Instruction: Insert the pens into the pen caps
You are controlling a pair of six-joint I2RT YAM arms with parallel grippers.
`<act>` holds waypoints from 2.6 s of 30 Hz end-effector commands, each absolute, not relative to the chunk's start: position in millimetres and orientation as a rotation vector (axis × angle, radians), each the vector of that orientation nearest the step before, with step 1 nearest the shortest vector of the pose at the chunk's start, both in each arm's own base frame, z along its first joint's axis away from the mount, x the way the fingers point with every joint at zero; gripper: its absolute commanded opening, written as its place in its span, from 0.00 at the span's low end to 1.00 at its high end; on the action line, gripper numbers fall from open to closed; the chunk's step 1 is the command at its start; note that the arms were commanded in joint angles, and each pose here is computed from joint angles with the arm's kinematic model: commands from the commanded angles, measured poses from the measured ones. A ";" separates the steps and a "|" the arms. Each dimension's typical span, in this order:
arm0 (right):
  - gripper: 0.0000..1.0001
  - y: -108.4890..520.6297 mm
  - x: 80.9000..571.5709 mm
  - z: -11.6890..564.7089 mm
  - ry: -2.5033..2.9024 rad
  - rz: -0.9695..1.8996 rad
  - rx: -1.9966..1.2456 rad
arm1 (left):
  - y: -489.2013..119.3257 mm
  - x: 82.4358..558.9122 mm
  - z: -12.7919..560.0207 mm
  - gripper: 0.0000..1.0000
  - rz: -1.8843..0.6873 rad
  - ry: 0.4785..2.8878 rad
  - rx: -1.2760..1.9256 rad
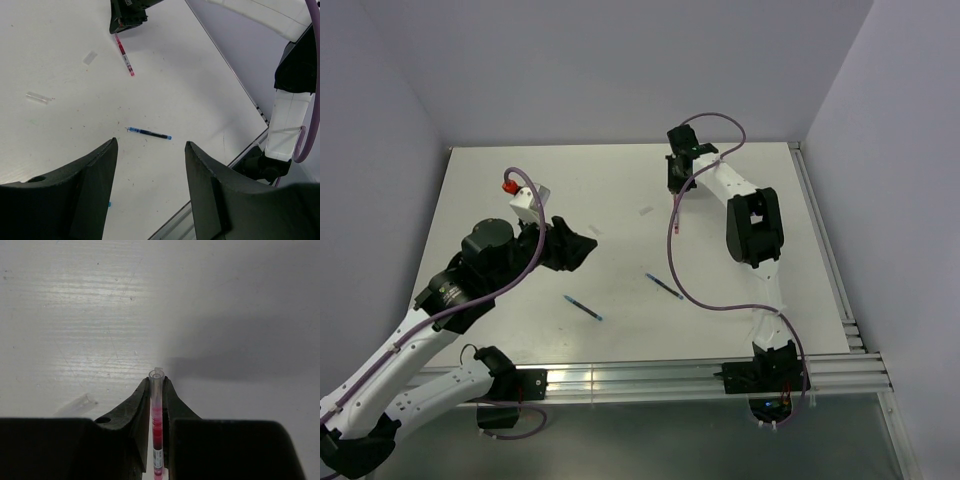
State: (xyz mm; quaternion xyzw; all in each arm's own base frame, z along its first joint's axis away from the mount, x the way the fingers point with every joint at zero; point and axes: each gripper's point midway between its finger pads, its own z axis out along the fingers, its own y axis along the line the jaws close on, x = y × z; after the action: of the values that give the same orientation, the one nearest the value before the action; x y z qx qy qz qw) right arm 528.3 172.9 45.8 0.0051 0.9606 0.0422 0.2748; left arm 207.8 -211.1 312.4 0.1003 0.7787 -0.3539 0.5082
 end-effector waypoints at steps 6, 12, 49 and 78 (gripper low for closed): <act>0.16 170.5 525.1 38.3 2.596 0.072 -0.015 | -213.0 214.1 314.6 0.61 -0.851 1.859 0.224; 0.26 169.7 522.1 37.6 2.602 0.070 -0.020 | -215.4 215.8 313.0 0.61 -0.853 1.866 0.224; 0.48 246.3 289.9 32.0 2.553 0.218 -0.588 | -209.3 226.4 326.7 0.63 -0.835 1.816 0.150; 0.00 256.3 235.9 1.8 2.716 0.301 -0.459 | -215.7 227.7 295.7 0.60 -0.883 1.878 0.083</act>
State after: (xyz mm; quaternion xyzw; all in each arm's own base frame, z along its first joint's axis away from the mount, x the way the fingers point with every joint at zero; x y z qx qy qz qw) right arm 269.7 243.2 13.0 -0.1643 0.9565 0.0658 0.2321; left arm 226.0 -213.2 290.5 0.0553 0.7930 -0.3419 0.5012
